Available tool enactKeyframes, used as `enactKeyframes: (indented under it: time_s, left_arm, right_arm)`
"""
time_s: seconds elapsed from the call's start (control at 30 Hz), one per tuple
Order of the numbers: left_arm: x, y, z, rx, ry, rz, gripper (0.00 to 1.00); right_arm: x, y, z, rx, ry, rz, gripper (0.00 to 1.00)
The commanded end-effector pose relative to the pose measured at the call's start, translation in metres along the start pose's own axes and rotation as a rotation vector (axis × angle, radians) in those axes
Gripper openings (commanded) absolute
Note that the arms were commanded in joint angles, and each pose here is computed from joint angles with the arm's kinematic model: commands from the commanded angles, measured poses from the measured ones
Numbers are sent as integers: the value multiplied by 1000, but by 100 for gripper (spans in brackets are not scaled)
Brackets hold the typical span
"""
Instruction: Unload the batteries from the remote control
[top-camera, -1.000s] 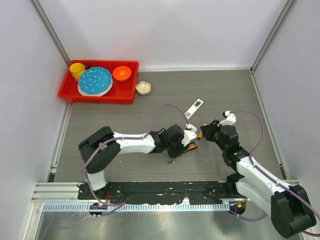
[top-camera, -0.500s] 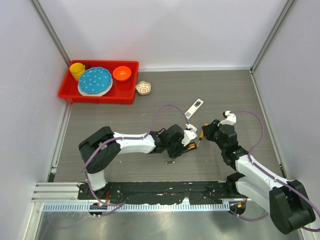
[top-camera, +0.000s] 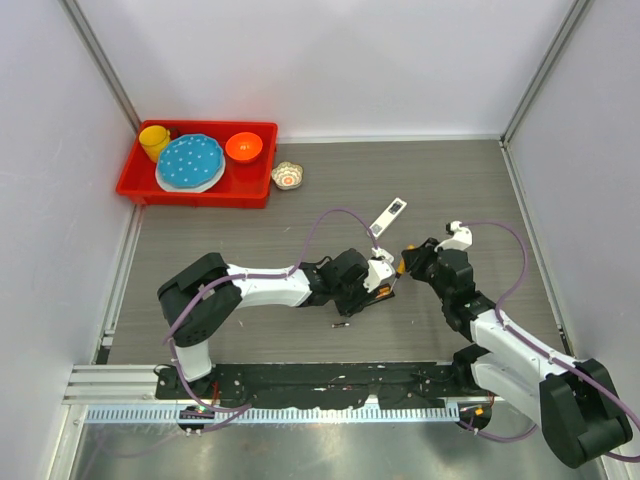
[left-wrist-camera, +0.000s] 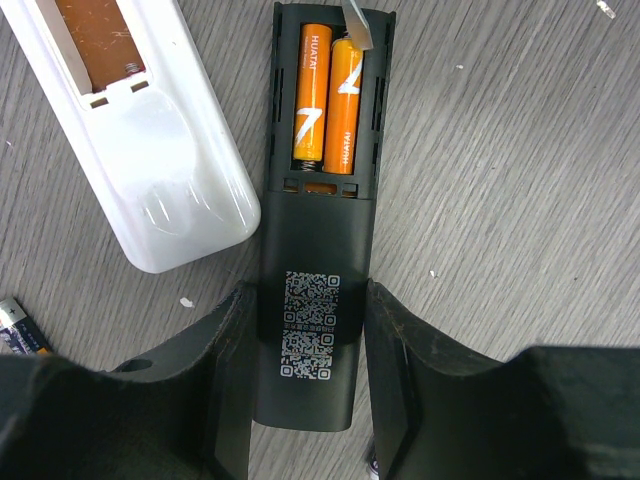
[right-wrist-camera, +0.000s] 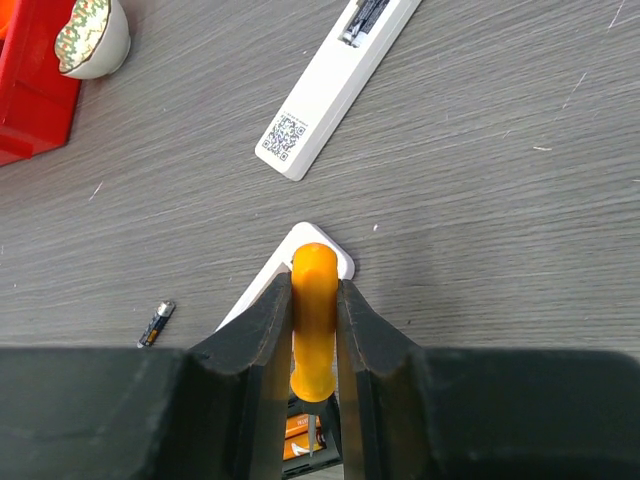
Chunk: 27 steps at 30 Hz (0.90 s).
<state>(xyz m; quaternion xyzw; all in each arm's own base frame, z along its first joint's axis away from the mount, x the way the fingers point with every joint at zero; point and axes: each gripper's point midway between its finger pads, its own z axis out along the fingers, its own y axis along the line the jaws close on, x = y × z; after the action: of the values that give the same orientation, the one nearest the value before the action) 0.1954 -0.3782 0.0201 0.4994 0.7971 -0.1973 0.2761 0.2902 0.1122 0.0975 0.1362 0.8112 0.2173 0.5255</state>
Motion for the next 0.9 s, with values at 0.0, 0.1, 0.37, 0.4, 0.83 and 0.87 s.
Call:
enactKeyframes:
  time_s: [0.0, 0.1, 0.37, 0.4, 0.83, 0.87]
  left_arm:
    - [55, -10, 10, 47, 176, -21, 0]
    - [53, -10, 10, 45, 173, -20, 0]
    - [54, -10, 10, 45, 176, -19, 0]
    - [56, -11, 10, 46, 179, -20, 0]
    - [56, -9, 11, 41, 184, -21, 0]
    - [56, -9, 10, 41, 184, -21, 0]
  right_arm:
    - [-26, 9, 2, -9, -104, 26, 1]
    - [-23, 5, 4, 1, -103, 28, 1]
    - [-18, 2, 3, 11, -87, 17, 1]
    - [-17, 2, 2, 5, -87, 18, 1]
    - [5, -1, 3, -10, -21, 36, 1]
    - [3, 2, 2, -18, -24, 42, 1]
